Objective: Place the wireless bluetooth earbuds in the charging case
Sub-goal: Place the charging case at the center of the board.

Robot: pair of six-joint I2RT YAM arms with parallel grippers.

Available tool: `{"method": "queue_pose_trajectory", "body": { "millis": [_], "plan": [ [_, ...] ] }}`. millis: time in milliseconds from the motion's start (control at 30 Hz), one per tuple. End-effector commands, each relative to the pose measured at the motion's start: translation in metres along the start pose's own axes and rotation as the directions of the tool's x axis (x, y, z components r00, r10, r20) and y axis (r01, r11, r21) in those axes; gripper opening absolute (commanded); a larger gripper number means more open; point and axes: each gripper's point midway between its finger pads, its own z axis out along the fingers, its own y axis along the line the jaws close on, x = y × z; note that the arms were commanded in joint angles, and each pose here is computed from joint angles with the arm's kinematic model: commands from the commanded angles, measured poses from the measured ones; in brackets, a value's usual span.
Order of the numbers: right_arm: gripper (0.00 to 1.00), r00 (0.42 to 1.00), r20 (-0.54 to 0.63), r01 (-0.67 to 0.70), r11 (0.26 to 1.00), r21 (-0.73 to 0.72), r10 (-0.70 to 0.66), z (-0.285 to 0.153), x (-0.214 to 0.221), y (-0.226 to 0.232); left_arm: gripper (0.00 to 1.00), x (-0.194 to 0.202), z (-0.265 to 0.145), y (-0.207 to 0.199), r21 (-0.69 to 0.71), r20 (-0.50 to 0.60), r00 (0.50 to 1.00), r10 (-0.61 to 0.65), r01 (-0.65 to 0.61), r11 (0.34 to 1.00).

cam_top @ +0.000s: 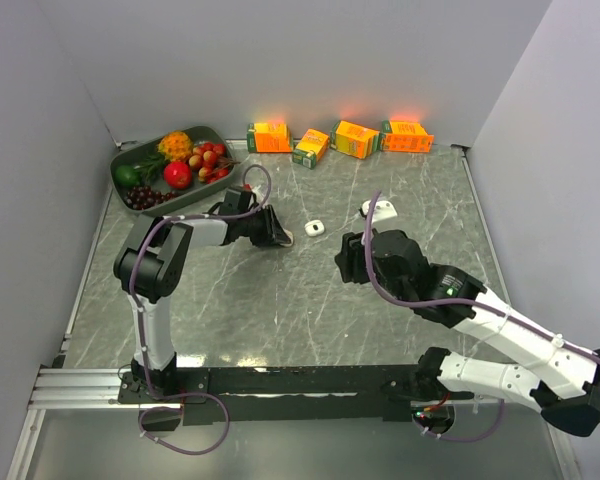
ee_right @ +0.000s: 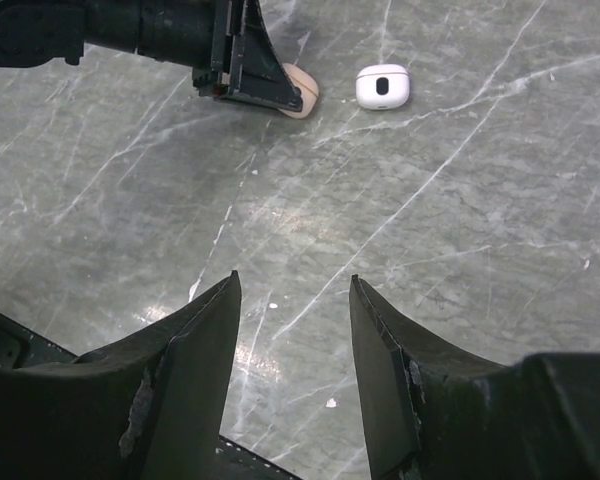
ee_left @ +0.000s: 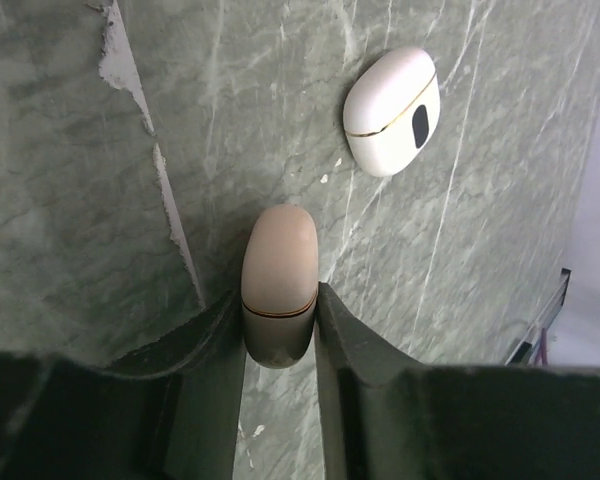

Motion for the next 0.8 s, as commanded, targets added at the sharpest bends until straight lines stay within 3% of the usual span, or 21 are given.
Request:
{"method": "queue_pose_trajectory", "body": {
  "millis": [0,167,233,300,500,533,600,733,767],
  "plan": [
    [0.56,0.998,0.060,-0.021,1.000,-0.003,0.021,-0.007,-0.014,-0.003,0.40,0.005,0.002,0.020,-0.078,-0.027,1.000,-0.003,0.001,0.997],
    [0.56,0.998,0.066,-0.022,1.000,0.007,0.021,-0.009,-0.016,-0.006,0.50,0.009,-0.001,0.025,-0.097,-0.037,0.999,0.002,-0.006,0.995],
    [0.57,0.998,0.067,-0.023,1.000,0.007,0.023,-0.009,-0.015,-0.007,0.71,0.016,-0.007,0.031,-0.124,-0.049,0.999,-0.011,0.005,0.992],
    [0.57,0.997,0.069,-0.026,1.000,0.003,0.025,-0.010,-0.015,-0.006,0.75,0.019,-0.013,0.035,-0.130,-0.050,0.999,-0.018,0.012,0.991],
    [0.57,0.997,0.067,-0.033,0.999,0.000,0.033,-0.011,-0.013,-0.007,0.80,0.028,-0.037,0.048,-0.171,-0.052,0.998,-0.032,0.022,0.985],
    [0.57,0.997,0.063,-0.037,0.999,0.003,0.036,-0.010,-0.011,-0.008,0.92,0.028,-0.042,0.050,-0.182,-0.049,0.998,-0.029,0.020,0.983],
    [0.58,0.997,0.066,-0.038,0.999,0.003,0.038,-0.011,-0.010,-0.009,0.94,0.030,-0.063,0.049,-0.201,-0.026,0.999,-0.024,0.018,0.979],
    [0.58,0.998,0.057,-0.032,0.999,0.017,0.031,-0.008,-0.004,-0.012,0.96,0.023,-0.104,0.036,-0.247,0.053,0.998,0.039,-0.025,0.969],
    [0.58,0.998,0.055,-0.031,0.999,0.019,0.030,-0.008,-0.002,-0.013,0.96,0.012,-0.123,0.024,-0.258,0.121,0.990,0.077,-0.043,0.965]
  ]
}}
